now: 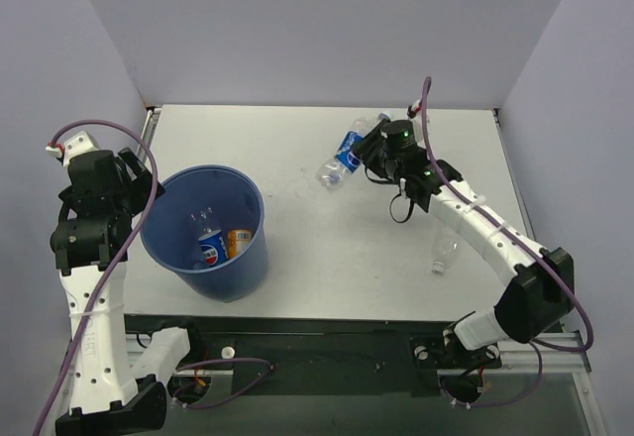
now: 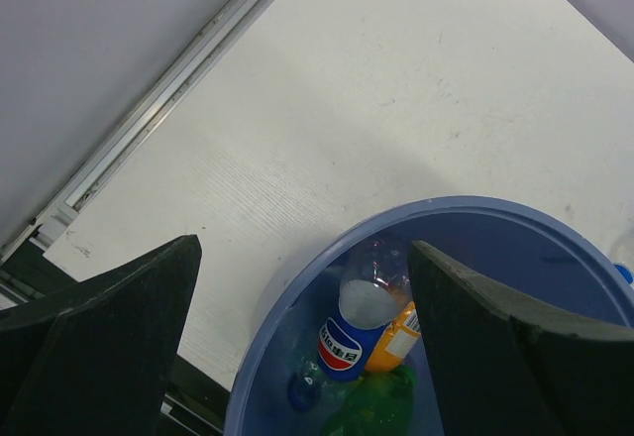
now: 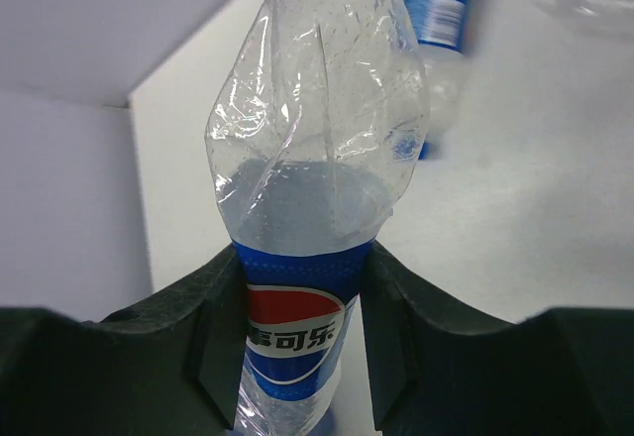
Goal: Put the plastic bottles in the bin
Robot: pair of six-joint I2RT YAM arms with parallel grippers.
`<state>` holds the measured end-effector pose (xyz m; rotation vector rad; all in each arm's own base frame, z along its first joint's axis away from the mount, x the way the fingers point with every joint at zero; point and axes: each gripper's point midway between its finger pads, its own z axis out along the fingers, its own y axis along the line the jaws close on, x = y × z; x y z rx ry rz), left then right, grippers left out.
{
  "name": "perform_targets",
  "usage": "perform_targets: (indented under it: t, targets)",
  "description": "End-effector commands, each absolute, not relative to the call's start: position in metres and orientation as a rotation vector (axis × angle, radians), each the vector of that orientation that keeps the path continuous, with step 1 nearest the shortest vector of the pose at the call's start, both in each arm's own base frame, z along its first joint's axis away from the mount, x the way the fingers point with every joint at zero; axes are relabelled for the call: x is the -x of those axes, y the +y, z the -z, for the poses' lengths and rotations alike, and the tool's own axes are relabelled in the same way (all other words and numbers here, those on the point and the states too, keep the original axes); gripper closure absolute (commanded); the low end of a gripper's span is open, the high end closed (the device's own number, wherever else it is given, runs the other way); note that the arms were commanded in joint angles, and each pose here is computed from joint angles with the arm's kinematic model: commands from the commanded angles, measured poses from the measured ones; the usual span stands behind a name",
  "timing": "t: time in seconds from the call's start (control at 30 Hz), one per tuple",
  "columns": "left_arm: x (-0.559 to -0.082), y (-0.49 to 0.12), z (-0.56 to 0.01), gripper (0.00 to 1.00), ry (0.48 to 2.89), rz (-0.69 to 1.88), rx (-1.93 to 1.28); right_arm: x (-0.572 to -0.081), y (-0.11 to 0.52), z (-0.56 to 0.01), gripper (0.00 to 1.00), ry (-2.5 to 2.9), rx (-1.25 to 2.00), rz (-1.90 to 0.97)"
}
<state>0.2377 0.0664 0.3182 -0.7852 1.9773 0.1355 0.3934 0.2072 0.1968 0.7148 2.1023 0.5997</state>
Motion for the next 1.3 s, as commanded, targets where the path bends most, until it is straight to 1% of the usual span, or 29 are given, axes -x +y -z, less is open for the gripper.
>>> perform_targets:
  t: [0.0,0.13,0.27,0.37,0.43,0.5,0.57,0.6,0.63,0.67,0.7,0.83,0.97,1.1,1.17,1.2,1.23,1.27]
  targets:
    - [-0.243,0.069,-0.335,0.03,1.904,-0.118,0.787,-0.380,0.243,-0.334,0.69,1.869,-0.367,-0.728]
    - [-0.242,0.069,-0.332,0.03,1.911,-0.121,0.795,-0.351,0.291,-0.400,0.69,1.743,-0.149,-0.879]
    - [-0.240,0.072,-0.334,0.03,1.901,-0.134,0.804,-0.322,0.341,-0.434,0.69,1.662,0.019,-1.011]
    - [-0.238,0.074,-0.336,0.03,1.894,-0.144,0.817,-0.298,0.386,-0.433,0.69,1.681,0.157,-1.049]
    - [-0.238,0.075,-0.337,0.03,1.890,-0.145,0.820,-0.286,0.414,-0.420,0.68,1.716,0.242,-1.058]
    - [-0.238,0.075,-0.336,0.03,1.896,-0.150,0.820,-0.272,0.438,-0.406,0.66,1.757,0.328,-1.089]
    - [-0.238,0.075,-0.334,0.03,1.902,-0.154,0.824,-0.259,0.456,-0.390,0.58,1.806,0.412,-1.097]
    - [-0.237,0.075,-0.335,0.03,1.898,-0.152,0.825,-0.254,0.459,-0.388,0.43,1.817,0.441,-1.100]
    - [-0.238,0.075,-0.335,0.03,1.897,-0.150,0.825,-0.249,0.465,-0.381,0.26,1.838,0.487,-1.078]
    - [-0.237,0.075,-0.336,0.03,1.897,-0.152,0.825,-0.247,0.467,-0.378,0.22,1.848,0.503,-1.062]
    - [-0.238,0.075,-0.336,0.03,1.895,-0.151,0.826,-0.246,0.464,-0.379,0.13,1.854,0.522,-1.039]
    - [-0.239,0.074,-0.334,0.03,1.907,-0.145,0.811,-0.278,0.418,-0.393,0.10,1.844,0.335,-0.870]
    - [-0.240,0.073,-0.333,0.03,1.911,-0.139,0.809,-0.313,0.343,-0.397,0.10,1.816,0.113,-0.731]
    - [-0.240,0.071,-0.331,0.03,1.914,-0.127,0.801,-0.341,0.237,-0.363,0.10,1.813,-0.136,-0.419]
    - [-0.240,0.069,-0.332,0.03,1.916,-0.118,0.793,-0.346,0.183,-0.332,0.10,1.848,-0.256,-0.271]
    - [-0.240,0.069,-0.332,0.03,1.914,-0.115,0.793,-0.347,0.142,-0.306,0.09,1.886,-0.366,-0.186]
    - [-0.240,0.068,-0.333,0.03,1.911,-0.110,0.789,-0.346,0.127,-0.293,0.09,1.908,-0.418,-0.168]
    - [-0.240,0.067,-0.332,0.03,1.915,-0.103,0.784,-0.342,0.088,-0.262,0.09,1.948,-0.532,-0.091]
